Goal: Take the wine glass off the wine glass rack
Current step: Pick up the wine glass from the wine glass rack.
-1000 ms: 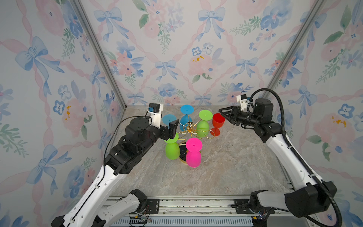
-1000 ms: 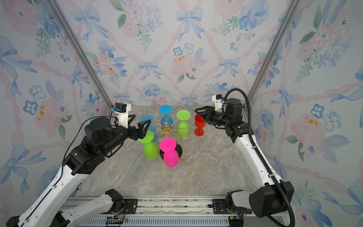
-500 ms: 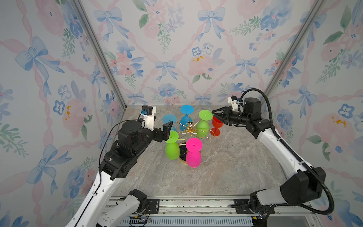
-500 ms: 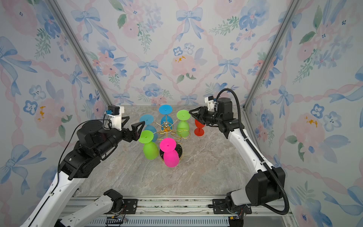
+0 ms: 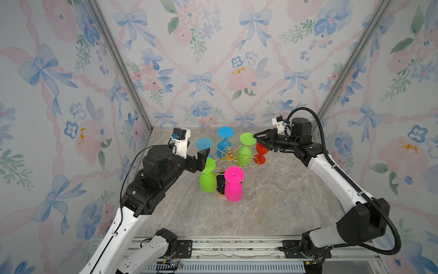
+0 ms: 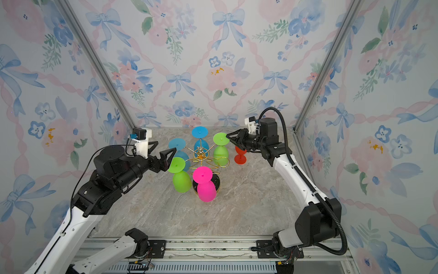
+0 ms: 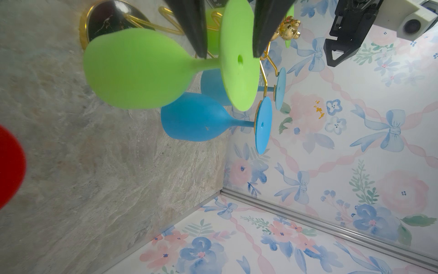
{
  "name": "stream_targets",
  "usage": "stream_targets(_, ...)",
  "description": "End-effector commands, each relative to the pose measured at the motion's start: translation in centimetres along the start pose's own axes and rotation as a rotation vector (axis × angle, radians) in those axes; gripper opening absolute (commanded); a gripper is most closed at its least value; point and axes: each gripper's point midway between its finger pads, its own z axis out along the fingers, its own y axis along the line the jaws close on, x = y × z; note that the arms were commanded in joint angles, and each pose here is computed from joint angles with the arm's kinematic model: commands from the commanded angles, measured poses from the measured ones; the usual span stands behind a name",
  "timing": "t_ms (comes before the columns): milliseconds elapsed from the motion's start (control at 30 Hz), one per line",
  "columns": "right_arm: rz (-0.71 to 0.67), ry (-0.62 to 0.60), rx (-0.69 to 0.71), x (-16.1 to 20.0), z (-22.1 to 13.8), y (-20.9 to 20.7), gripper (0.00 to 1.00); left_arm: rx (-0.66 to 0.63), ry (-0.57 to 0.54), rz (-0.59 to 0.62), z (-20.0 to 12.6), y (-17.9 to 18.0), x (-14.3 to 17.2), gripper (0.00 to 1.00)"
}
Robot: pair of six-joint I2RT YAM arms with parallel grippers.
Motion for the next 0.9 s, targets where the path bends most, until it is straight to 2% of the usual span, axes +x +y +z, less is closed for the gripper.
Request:
stream_targets(0,0.012,0.011,-0.053,-0.1,0.5,1.2,0.33,-0.001,0.006,0.02,-0.5,0.2,0.2,0.92)
stream_targets(533,0.041,0.025,-0.11,-0.2,0.8,2.1,0.26,-0.01,0.006,0.029,-0.6,0.3,0.3,0.92)
stream_targets(867,0.032,0.072,-0.075,0.9,1.7,1.6,0.23,-0.016,0.002,0.033,-0.7,0.4,0.2,0.92)
